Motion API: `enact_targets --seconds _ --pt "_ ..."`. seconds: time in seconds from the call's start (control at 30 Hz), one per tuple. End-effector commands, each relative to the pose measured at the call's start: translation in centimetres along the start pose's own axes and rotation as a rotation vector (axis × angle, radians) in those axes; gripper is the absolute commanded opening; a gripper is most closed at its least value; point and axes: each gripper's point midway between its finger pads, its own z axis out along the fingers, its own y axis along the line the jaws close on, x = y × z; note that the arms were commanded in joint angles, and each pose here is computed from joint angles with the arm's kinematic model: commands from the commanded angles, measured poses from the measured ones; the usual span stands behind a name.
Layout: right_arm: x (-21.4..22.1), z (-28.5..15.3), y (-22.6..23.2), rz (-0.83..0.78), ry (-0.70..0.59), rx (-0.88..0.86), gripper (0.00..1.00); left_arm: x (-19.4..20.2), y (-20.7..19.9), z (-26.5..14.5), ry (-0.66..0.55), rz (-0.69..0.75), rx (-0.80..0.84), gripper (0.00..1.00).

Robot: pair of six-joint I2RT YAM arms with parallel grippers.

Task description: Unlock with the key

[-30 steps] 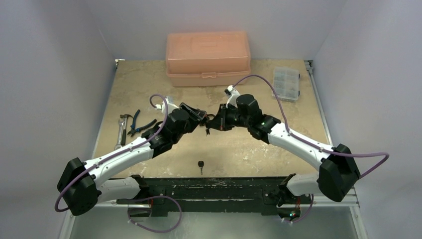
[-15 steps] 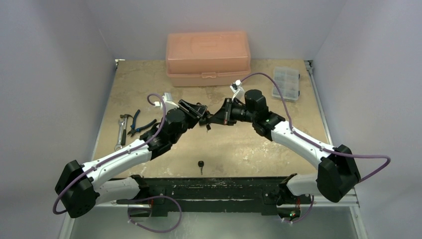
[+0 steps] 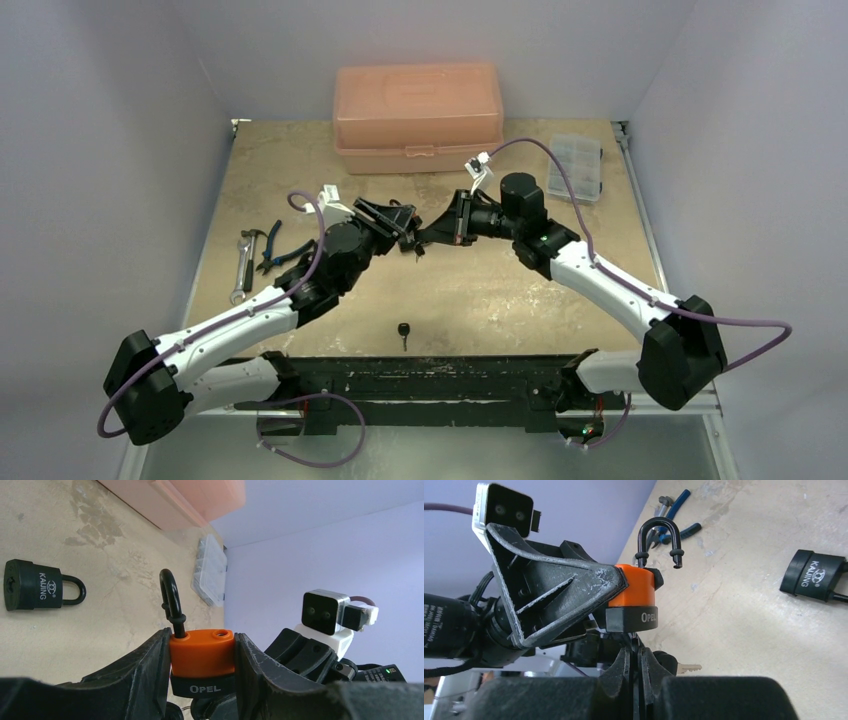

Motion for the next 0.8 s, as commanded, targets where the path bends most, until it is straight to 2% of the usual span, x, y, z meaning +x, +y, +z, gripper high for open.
enact_targets --seconds 0.0,0.1,0.27,0.37,0.43,0.53,0.77 --pt "-5.4 -1.1 1.1 -0.227 -0.175 0.066 0.15 3.5 -3.6 -2.3 0.178 -0.065 0.053 0.0" --pt "-4.7 -1.9 0.4 -0.283 -0.154 0.109 0.3 3.7 -0.1 -1.5 0.148 -0.055 -0.099 0.0" --pt "-3.0 -3.0 -0.3 -0.326 -0.113 0.126 0.43 4.5 1.6 -0.5 0.138 -0.1 -0.15 0.0" --pt "-1.9 -3.5 -1.0 -0.323 -0.109 0.135 0.6 4.6 1.5 0.1 0.132 -0.101 -0.162 0.0" --pt "-1.5 -3.7 -1.6 -0.313 -0.11 0.15 0.67 4.8 1.5 0.3 0.136 -0.099 -0.165 0.0" --pt "-1.4 -3.6 -2.3 -0.306 -0.115 0.175 0.71 5.2 1.8 0.6 0.147 -0.097 -0.172 0.0" --pt "-0.7 -3.1 -3.0 -0.323 -0.094 0.195 0.72 5.2 0.8 0.9 0.143 -0.116 -0.143 0.0"
